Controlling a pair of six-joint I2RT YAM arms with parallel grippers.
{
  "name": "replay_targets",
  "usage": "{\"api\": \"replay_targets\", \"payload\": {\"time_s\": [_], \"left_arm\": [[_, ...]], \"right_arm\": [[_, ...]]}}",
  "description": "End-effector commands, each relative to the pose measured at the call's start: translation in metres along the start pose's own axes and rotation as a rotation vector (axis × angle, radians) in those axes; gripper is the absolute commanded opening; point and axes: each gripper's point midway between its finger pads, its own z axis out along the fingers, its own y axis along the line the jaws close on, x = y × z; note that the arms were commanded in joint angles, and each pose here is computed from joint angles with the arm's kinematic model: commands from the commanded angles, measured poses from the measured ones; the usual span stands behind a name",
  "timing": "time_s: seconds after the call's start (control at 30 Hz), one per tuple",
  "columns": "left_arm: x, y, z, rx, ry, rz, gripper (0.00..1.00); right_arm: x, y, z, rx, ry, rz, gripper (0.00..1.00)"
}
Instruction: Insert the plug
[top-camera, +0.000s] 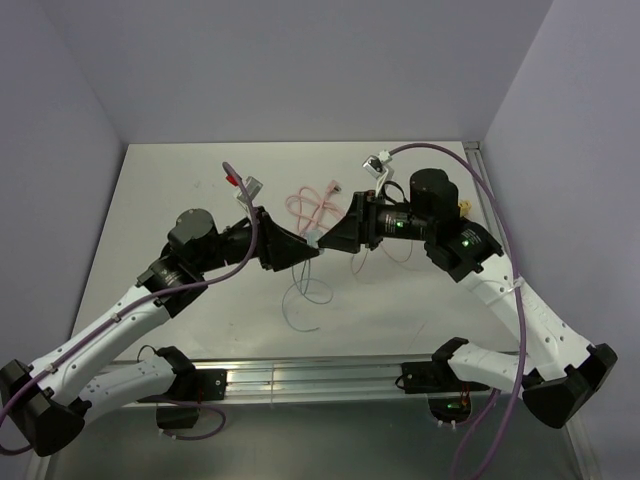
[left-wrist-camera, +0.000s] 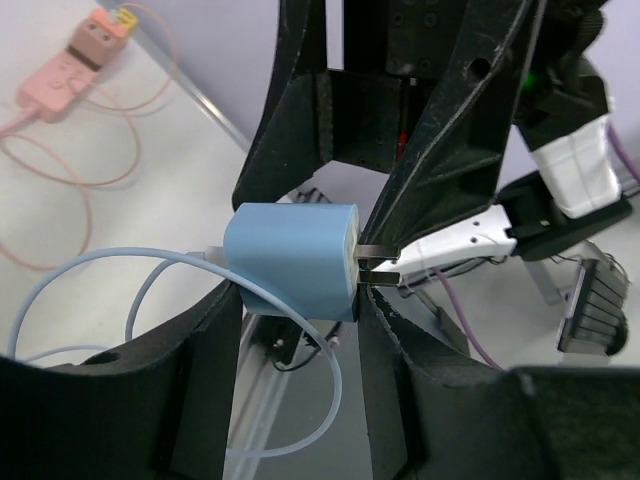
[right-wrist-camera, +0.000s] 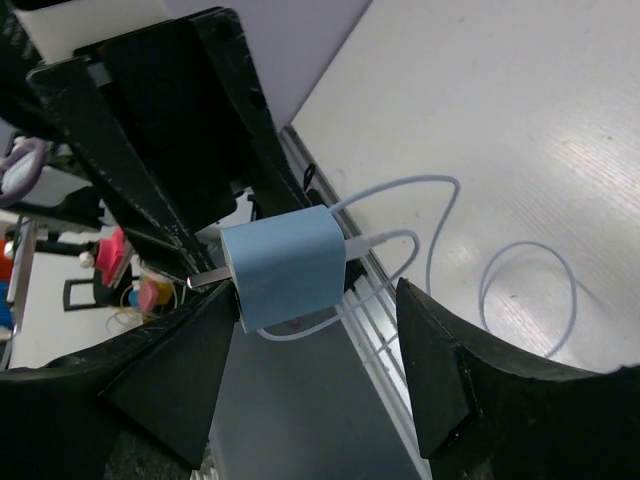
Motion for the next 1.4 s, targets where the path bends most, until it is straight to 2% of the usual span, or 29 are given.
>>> {"api": "replay_targets", "payload": {"time_s": [0.0,0.43,0.5,0.57,0.6,0.63,0.7,0.73,0.83,1.07,1.2,1.23,1.3,1.33,1.37], "left_arm": [[-0.004,-0.04,-0.001,0.199,-0.005,0.022,0.0],[-0.001,-0.052,-0.005,0.27,0.008,0.011,0.0],[-0.002,-0.051,-0.004,0.262,0.008,0.017,0.0],[-0.004,-0.05,-0.004,0.247,0.001,0.019,0.0],[-0.005,-0.051,-0.004,0.244,-0.004,0.027,0.0],[-0.006,-0.049,-0.004,0.237,-0.004,0.027,0.0],[-0.007,-0.047,-0.004,0.214,-0.008,0.025,0.0],[-0.009,-0.047,-0.004,0.21,-0.015,0.027,0.0],[-0.009,-0.047,-0.002,0.209,-0.012,0.023,0.0],[-0.009,-0.041,0.0,0.182,-0.014,0.016,0.0],[-0.009,-0.02,0.0,0.052,-0.012,0.005,0.51],[-0.011,-0.016,-0.002,0.022,-0.034,0.007,0.7],[-0.013,-0.009,-0.006,-0.018,-0.051,0.038,0.87],[-0.007,-0.003,-0.011,-0.063,-0.033,0.03,0.99],[-0.01,0.008,-0.014,-0.127,-0.053,0.046,0.99]], "right_arm": [[0.001,0.033,-0.001,-0.179,0.01,-0.081,0.72],[0.012,0.056,-0.006,-0.355,0.057,-0.062,0.65],[0.014,0.057,-0.007,-0.361,0.069,-0.059,0.59],[0.016,0.059,-0.009,-0.368,0.073,-0.062,0.48],[0.017,0.058,-0.01,-0.367,0.074,-0.058,0.41],[0.017,0.06,-0.012,-0.367,0.068,-0.068,0.26],[0.017,0.058,-0.012,-0.351,0.066,-0.062,0.15],[0.018,0.059,-0.014,-0.354,0.067,-0.061,0.07],[0.019,0.062,-0.016,-0.373,0.064,-0.057,0.0],[0.018,0.059,-0.015,-0.352,0.056,-0.045,0.0],[0.01,0.048,-0.012,-0.256,0.011,-0.045,0.0],[0.006,0.043,-0.011,-0.222,-0.011,-0.039,0.0],[0.004,0.037,-0.01,-0.175,-0.015,-0.027,0.0],[0.002,0.034,-0.009,-0.146,-0.024,-0.023,0.0],[-0.003,0.028,-0.009,-0.106,-0.043,-0.017,0.0]]}}
